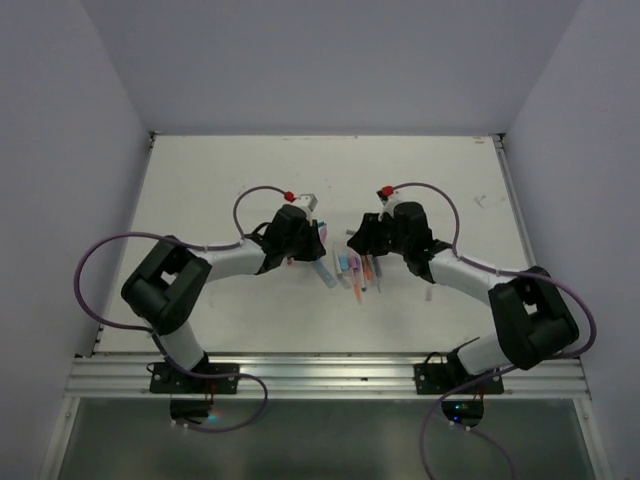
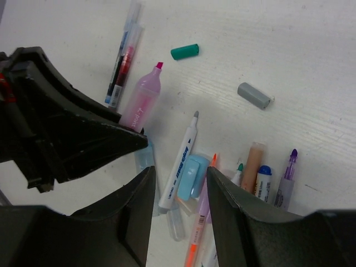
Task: Open the pen caps
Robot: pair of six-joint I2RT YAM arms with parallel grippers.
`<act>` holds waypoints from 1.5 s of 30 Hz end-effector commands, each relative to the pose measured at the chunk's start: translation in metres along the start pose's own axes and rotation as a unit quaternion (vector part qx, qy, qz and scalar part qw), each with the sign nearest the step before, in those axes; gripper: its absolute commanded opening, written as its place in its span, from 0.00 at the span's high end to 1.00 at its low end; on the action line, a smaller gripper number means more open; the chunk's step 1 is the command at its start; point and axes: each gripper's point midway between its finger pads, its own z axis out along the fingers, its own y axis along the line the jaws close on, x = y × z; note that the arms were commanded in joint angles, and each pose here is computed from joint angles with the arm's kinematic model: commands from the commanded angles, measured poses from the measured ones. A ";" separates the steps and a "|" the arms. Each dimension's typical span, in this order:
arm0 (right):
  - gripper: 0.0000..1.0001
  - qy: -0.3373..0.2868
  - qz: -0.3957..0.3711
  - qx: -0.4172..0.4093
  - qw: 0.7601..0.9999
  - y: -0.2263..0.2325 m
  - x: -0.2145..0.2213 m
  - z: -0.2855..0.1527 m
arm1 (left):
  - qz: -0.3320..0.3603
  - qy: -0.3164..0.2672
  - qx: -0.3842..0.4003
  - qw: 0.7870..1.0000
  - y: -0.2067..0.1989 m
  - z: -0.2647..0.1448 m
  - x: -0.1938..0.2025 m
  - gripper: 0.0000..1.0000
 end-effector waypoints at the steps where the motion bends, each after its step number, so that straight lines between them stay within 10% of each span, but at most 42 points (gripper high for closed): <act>1: 0.54 -0.037 -0.016 -0.001 0.999 0.009 -0.018 -0.013 | 0.018 -0.005 -0.004 1.000 -0.005 0.007 -0.008 0.84; 23: 0.53 -0.036 -0.032 0.005 0.999 0.008 -0.016 -0.025 | 0.019 -0.017 -0.058 0.998 0.006 0.010 -0.024 0.53; 32: 0.53 -0.049 -0.041 0.006 0.998 0.013 -0.026 -0.035 | 0.032 -0.087 -0.133 0.987 0.016 -0.046 -0.070 0.17; 38: 0.53 -0.059 -0.044 0.001 0.997 0.018 -0.032 -0.043 | 0.025 -0.105 -0.220 0.969 0.055 -0.064 -0.079 0.20; 45: 0.53 -0.065 -0.049 -0.001 0.997 0.021 -0.034 -0.051 | 0.008 -0.057 -0.256 0.965 0.097 -0.047 -0.064 0.47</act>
